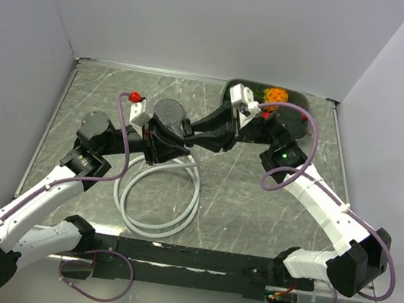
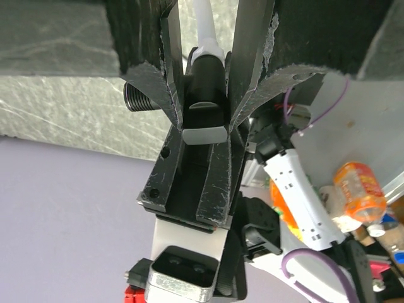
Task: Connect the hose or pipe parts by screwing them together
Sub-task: Install the adaptor on the pipeline.
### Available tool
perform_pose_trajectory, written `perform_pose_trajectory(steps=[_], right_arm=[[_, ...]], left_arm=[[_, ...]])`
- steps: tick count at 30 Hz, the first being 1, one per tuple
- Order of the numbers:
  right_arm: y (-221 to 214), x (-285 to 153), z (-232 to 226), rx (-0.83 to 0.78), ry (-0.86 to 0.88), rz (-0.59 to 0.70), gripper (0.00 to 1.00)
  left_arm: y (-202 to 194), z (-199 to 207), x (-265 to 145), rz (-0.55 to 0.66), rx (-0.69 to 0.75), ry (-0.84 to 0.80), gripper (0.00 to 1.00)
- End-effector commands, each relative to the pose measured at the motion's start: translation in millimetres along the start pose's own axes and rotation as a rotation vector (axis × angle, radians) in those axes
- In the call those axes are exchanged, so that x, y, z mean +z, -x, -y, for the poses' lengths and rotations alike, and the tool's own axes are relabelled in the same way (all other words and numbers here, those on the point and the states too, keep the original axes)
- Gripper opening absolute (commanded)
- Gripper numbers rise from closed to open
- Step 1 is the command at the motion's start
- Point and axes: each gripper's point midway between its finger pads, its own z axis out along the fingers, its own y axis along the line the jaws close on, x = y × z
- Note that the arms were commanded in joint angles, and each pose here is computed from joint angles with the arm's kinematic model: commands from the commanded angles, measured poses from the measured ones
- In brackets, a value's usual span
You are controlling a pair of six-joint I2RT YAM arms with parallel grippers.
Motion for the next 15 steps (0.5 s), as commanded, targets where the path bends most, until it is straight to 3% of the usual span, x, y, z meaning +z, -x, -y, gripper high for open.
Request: perform_pose_trajectory(steps=[1, 15], right_arm=[[-15.4, -5.0, -16.7, 0.098, 0.027, -0.027, 0.00], [-19.4, -5.1, -9.8, 0.119, -0.029, -0.018, 0.00]], left_arm=[[81.8, 2.5, -6.1, 0.247, 0.168, 0.067, 0.01], [84.0, 1.0, -9.1, 0.264, 0.193, 0.079, 0.01]])
